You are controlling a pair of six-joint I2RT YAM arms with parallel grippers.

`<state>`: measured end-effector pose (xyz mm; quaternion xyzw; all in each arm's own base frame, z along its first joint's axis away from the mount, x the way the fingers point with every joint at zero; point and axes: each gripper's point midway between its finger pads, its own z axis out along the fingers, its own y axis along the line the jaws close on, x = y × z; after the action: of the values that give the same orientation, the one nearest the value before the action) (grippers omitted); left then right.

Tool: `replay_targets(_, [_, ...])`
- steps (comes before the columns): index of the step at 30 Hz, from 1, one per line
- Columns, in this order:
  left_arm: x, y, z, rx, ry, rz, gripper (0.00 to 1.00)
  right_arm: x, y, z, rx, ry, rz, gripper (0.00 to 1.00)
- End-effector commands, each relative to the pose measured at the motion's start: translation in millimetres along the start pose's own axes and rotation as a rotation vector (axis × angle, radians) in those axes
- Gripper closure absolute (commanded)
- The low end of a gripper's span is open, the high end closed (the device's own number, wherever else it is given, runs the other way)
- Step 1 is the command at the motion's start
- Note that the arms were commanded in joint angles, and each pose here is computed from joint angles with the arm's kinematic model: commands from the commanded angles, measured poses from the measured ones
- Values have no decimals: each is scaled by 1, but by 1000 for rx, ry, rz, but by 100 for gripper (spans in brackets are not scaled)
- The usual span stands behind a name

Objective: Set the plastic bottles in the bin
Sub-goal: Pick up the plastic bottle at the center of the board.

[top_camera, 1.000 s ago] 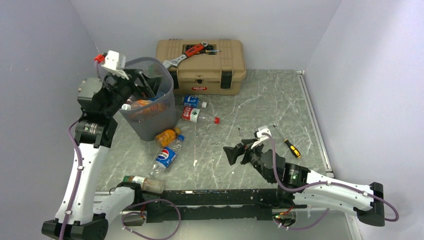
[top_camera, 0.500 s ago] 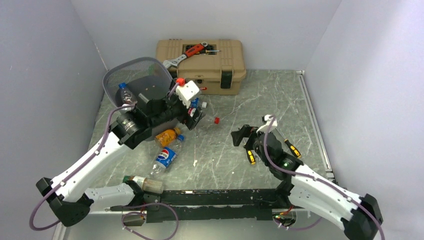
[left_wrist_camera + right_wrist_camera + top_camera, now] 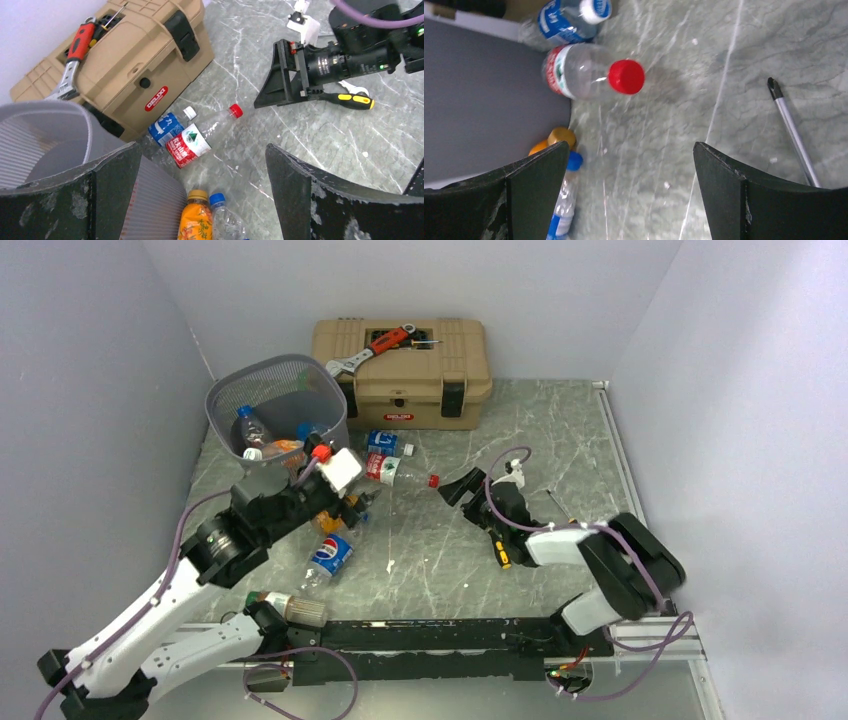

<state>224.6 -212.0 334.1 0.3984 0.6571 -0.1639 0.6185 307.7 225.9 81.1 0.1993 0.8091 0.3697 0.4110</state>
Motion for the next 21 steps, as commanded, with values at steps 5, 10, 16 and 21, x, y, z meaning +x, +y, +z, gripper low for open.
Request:
replay_targets(5, [13,3,-3,-77,-64,-70,0,-23,25,62,-96,-125,247,4])
replay_targets(10, [22,12,2,-134,-21,-87,0,-22,20,81,-80,-137,284,11])
replay_targets(16, [22,19,-3,-180,-33,-86,0,-4,14,93,-75,-103,358,19])
replay_targets(21, [23,18,-3,-181,-25,-91,1,-2,5,97,-58,-120,383,32])
